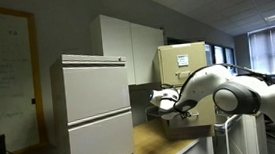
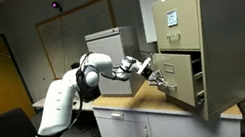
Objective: Open the bottom drawer of the file cabinet on the right
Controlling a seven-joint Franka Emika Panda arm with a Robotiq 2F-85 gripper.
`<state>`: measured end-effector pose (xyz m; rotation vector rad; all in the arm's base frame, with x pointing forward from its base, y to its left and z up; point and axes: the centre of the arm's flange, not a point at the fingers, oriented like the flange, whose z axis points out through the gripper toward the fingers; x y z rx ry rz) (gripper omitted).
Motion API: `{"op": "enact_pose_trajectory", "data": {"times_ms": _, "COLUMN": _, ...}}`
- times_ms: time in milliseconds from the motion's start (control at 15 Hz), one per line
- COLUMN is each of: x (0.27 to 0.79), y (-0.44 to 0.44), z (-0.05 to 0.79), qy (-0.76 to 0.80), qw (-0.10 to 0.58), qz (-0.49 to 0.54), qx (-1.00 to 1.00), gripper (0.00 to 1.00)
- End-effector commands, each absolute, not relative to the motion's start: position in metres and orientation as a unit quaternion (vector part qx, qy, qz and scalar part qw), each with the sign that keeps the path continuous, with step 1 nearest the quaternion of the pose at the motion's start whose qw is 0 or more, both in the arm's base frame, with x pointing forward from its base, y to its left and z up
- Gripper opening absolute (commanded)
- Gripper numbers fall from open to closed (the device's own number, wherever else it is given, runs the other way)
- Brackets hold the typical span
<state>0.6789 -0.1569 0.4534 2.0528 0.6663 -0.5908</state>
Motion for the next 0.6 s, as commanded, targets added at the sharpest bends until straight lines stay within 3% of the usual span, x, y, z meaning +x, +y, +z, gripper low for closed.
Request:
{"op": "enact_pose_trajectory", "data": {"times_ms": 0, "x": 0.617, "y": -0.109, "z": 0.423, "qy": 0.256, "qw": 0.374, "qz": -0.295, "qx": 0.841, "gripper": 0.04}}
{"op": "enact_pose_trajectory", "data": {"times_ms": 267, "x": 0.569, "y": -0.082, "z": 0.437, "qy": 0.233, "qw": 0.345, "qz": -0.325, "qx": 0.849, "gripper": 0.04}}
{"op": "enact_pose_trajectory", "data": {"times_ms": 533, "x": 0.501, "y": -0.037, "z": 0.433, "qy": 0.202, "qw": 0.239, "qz": -0.359, "qx": 0.879, "gripper": 0.04}}
